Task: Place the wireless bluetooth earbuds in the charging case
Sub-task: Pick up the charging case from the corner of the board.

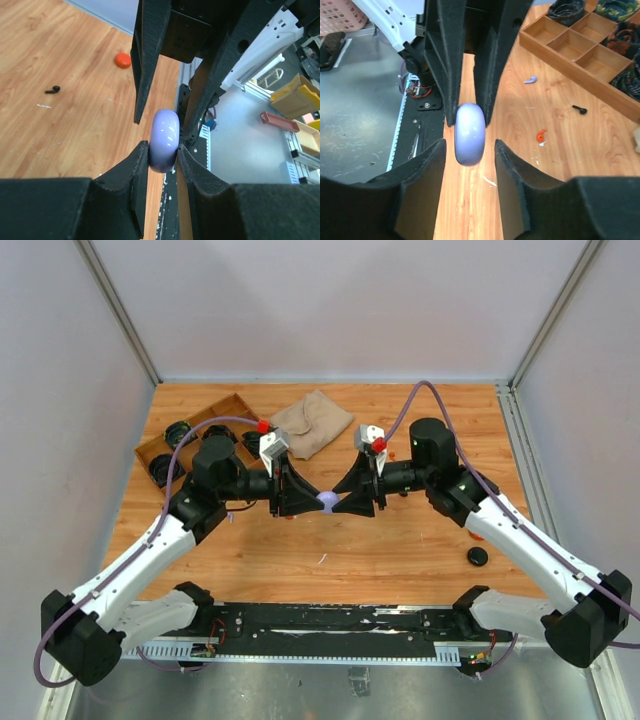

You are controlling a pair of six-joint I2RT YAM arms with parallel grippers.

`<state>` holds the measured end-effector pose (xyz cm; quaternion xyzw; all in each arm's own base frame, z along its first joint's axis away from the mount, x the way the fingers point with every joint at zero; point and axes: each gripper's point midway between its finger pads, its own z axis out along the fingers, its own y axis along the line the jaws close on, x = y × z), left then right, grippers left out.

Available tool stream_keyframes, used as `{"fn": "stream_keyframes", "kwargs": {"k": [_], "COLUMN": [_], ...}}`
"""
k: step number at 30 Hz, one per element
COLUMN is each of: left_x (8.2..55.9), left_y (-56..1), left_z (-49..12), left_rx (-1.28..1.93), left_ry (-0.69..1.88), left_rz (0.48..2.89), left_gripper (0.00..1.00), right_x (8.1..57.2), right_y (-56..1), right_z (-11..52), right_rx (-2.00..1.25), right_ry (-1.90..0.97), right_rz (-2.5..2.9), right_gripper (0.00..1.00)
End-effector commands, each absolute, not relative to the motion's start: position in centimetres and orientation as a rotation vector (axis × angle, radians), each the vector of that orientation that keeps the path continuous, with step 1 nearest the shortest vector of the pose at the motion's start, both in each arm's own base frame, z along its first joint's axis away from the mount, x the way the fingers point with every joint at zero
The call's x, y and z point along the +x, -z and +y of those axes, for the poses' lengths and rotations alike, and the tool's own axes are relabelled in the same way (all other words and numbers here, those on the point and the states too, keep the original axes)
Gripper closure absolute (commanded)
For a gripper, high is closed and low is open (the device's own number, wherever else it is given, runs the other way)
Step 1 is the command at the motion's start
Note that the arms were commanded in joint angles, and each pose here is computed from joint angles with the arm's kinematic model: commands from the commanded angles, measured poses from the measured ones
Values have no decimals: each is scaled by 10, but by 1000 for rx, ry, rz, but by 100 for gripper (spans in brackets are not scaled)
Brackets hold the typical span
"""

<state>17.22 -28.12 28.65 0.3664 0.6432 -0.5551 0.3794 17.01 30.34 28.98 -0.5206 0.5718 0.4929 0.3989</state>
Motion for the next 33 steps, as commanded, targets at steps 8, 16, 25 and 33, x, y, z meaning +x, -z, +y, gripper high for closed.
{"fn": "stream_keyframes", "kwargs": {"k": [8,16,25,33], "left_x": [170,168,167,164], "left_y": [-323,-339,-345,-352], "left_z": [-268,-264,-262,-261], "left_rx": [787,729,666,638], "left_ry": [1337,1358,1386,1409], "left_rz": [1400,1304,1252,1199], "left_gripper": [100,100,100,100], "right_x": [172,170,161,156], "right_y": [-318,-328,-337,-339], "right_z": [294,295,303,316], "right_rx": [-1161,-1023,-970,-968], "right_ry": [-1179,-1242,-1320,-1377], "right_rz": [1304,1207,1119,1093], "right_gripper": [46,48,54,57]}}
